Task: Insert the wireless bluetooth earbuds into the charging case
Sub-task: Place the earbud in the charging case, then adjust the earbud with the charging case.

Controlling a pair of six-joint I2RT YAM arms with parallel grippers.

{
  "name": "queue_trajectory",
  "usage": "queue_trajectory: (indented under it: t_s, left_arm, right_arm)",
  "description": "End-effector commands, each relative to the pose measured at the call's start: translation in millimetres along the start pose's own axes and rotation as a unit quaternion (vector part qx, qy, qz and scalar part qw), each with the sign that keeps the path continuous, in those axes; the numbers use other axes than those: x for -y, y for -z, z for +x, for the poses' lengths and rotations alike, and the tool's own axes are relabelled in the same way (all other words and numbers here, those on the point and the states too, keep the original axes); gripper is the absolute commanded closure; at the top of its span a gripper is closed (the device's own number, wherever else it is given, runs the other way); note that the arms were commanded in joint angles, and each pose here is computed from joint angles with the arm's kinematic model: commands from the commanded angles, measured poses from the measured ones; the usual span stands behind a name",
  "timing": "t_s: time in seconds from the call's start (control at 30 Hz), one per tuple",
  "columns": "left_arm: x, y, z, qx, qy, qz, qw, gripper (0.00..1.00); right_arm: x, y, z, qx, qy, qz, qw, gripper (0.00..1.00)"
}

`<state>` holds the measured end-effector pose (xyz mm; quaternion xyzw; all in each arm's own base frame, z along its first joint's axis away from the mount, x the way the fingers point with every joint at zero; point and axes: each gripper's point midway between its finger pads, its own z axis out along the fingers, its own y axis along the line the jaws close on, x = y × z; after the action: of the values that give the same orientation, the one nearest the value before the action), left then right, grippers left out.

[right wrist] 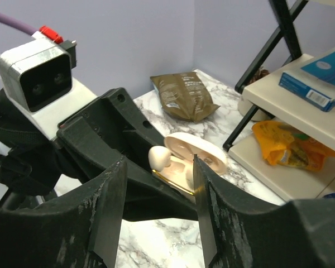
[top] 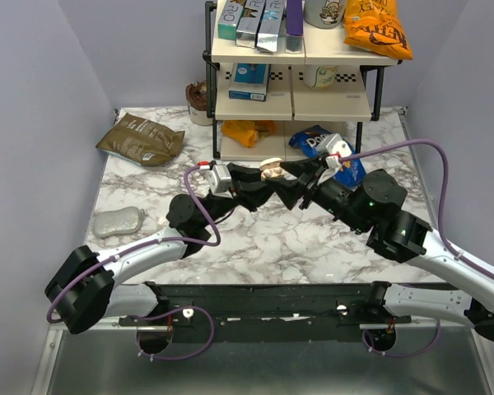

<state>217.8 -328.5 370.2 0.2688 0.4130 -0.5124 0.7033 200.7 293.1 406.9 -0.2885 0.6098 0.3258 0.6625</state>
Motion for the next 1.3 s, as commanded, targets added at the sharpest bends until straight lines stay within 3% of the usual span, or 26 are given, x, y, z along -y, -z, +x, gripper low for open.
queue_trajectory:
  t_s: [0.0,0.2,0.3,0.33,0.4,0.43,0.53,0.83,1.27]
  left_arm:
    - [3.6,2.4,-16.0,0.021,-0.016,0.0,1.0,1.0]
    - [1.8,2.1,-14.1,0.015,-0.015,-0.004,1.0,1.0]
    - [0.8,0.0,-9.6,-0.002,-0.013,-0.004,1.0,1.0]
    - [0.6,-0.3,-8.2,-0.007,-0.012,-0.005,1.0,1.0]
    - [0.0,-0.1,-5.4,-0.014,-0.011,-0.006,1.0,1.0]
    - [0.2,-0.1,-6.0,-0.014,-0.012,-0.006,1.0,1.0]
    - [-0.6,1.7,-3.8,-0.019,-0.013,-0.008,1.0,1.0]
    - [0.4,2.8,-6.2,-0.016,-0.015,-0.008,1.0,1.0]
    - [3.4,2.8,-8.5,-0.012,-0.018,0.0,1.0,1.0]
  right_arm:
    - [12.3,17.4,-41.0,0.038,-0.004,0.026,0.999,0.41]
    - [14.0,20.3,-46.4,0.031,0.007,0.028,0.999,0.39]
    - [16.7,8.9,-34.2,-0.018,0.018,0.038,0.999,0.52]
    - [12.8,7.1,-31.9,-0.027,0.019,0.028,0.999,0.61]
    - [8.6,5.8,-32.1,-0.032,0.016,0.018,0.999,0.74]
    - [5.2,5.8,-31.9,-0.031,0.014,0.008,0.999,0.86]
    - [-3.3,5.5,-31.2,-0.031,0.011,-0.015,0.999,0.99]
    - [-19.5,13.0,-18.9,-0.051,0.007,-0.063,0.997,0.99]
    - [-19.3,4.7,5.7,-0.099,0.013,-0.06,0.993,0.99]
